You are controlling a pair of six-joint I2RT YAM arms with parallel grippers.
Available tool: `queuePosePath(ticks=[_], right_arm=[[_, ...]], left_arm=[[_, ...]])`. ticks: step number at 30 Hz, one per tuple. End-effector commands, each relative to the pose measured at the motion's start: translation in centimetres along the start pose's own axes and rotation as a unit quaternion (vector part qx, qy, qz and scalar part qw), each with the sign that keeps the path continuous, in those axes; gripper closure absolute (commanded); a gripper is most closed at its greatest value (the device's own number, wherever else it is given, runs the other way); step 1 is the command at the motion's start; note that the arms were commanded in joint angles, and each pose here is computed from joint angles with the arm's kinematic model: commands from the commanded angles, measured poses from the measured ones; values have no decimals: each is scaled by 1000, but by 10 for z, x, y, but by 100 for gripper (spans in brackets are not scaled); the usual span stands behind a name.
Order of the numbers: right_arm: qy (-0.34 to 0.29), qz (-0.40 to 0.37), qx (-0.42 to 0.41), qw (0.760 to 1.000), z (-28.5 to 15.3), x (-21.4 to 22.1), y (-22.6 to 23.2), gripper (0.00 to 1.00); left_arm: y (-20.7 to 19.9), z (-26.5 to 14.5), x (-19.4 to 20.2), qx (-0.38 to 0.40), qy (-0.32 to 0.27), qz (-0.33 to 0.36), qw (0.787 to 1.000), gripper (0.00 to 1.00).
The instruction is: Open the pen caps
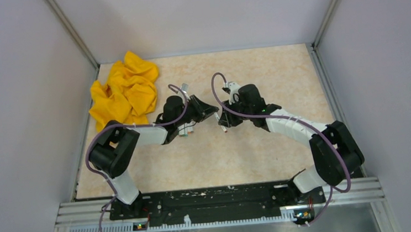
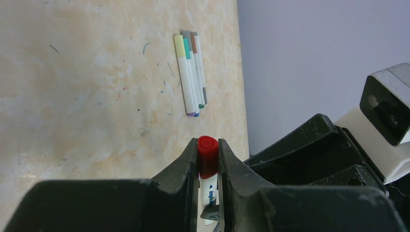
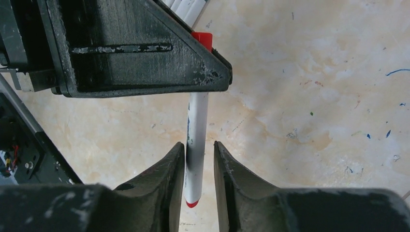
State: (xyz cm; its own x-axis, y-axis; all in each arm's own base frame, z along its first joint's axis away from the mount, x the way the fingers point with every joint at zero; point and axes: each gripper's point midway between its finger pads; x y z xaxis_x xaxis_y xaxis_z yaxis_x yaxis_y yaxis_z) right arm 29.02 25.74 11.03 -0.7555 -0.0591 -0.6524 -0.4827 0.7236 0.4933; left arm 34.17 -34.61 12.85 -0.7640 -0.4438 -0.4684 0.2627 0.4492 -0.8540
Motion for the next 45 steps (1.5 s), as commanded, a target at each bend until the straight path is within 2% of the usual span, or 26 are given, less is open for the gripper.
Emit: queuePosePath(ticks=[1,8,11,14,17,22,27,30,33,36,39,45], right_arm=[[-36,-41,-28,998,-2,-27,21,70],[-37,-44,-28,998,4,-31,19,62],[-31,-43,-30,998,9,-29,19,63],[-23,-40,-30,998,13,-26,17,74],[-30,-44,-31,998,15,-29,16,100],[-20,-37,-22,999,16,-20,11,100],[-4,-9,-10,1000,12,11,1,100],[-3,5,-5,1000,8,24,-2,100],[-9,6,9,1000,3,28,-7,100],[-28,3,25,999,0,18,-10,100],[-59,0,54,997,-5,-5,-14,100],[-95,7,150,984,-9,-59,-43,100]], left_arm=[[-17,3,2,42,20,17,999,100],[-23,2,6,54,40,22,998,100],[-24,2,6,55,40,22,997,100],[-27,3,6,58,42,23,997,100],[-25,4,4,53,39,22,998,100],[-5,9,-20,2,-5,14,1000,100],[28,24,-91,-60,-78,13,995,100],[40,36,-132,-62,-90,18,994,100],[56,40,-152,-82,-97,23,992,100],[66,44,-154,-95,-83,36,991,100],[86,41,-147,-144,-69,59,985,100],[123,34,-148,-266,-45,139,953,100]])
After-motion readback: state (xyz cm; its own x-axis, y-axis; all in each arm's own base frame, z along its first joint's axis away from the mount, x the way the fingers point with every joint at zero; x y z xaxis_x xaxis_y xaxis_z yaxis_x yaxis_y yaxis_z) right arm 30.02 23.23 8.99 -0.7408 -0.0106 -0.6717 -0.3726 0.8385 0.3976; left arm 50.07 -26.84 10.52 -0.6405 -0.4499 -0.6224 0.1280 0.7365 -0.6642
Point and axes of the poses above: each gripper's point midway between its finger pads, its own z axis out along the fingers, its own y axis along the line the jaws close on, x = y × z, and after that the axes turned 8 degrees about z, right-handed
